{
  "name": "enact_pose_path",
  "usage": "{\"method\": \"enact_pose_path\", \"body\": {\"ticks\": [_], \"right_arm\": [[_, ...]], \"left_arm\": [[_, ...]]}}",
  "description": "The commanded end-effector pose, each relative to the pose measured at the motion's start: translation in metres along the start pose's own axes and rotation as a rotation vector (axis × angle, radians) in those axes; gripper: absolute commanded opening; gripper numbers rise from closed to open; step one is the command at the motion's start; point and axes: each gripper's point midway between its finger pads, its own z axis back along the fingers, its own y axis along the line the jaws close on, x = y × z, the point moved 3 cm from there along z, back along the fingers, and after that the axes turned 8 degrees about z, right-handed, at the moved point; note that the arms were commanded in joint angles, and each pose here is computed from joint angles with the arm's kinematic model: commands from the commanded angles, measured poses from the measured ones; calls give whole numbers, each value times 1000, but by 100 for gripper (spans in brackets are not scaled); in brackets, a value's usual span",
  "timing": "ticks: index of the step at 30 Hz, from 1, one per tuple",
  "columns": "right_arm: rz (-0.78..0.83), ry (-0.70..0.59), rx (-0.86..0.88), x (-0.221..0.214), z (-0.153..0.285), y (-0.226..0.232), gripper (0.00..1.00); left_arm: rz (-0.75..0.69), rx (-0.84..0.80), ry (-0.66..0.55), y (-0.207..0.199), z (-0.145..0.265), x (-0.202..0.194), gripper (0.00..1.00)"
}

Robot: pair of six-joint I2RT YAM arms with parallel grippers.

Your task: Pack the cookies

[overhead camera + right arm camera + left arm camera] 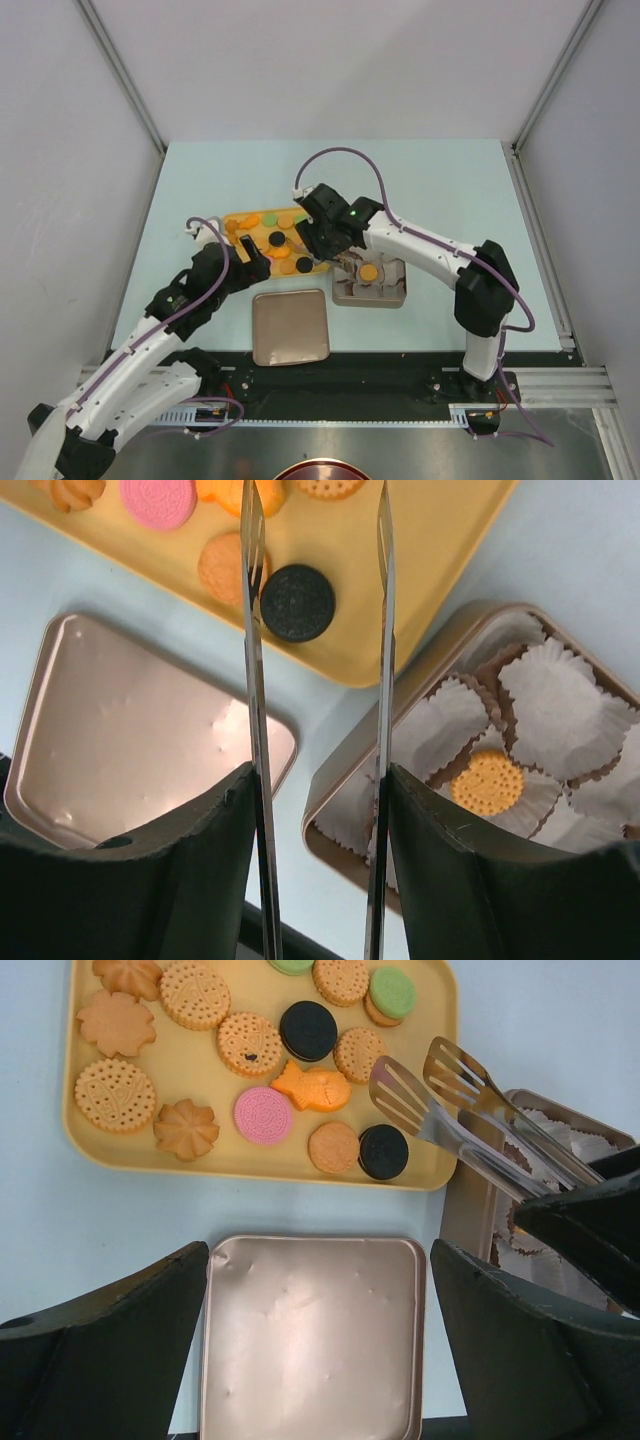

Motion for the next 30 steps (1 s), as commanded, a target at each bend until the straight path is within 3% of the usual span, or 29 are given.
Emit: {"method": "enact_pose_path", "body": {"ticks": [1,11,30], "right_arm": [[3,-69,10,29,2,-7,56],[-64,-91,-39,59,-22,-42,56],[-102,-26,-3,55,-65,-51,57]], "left_arm": [[10,13,-23,1,2,4,98],[7,20,-21,1,-1,4,98],[1,33,-25,3,-2,4,98]]}}
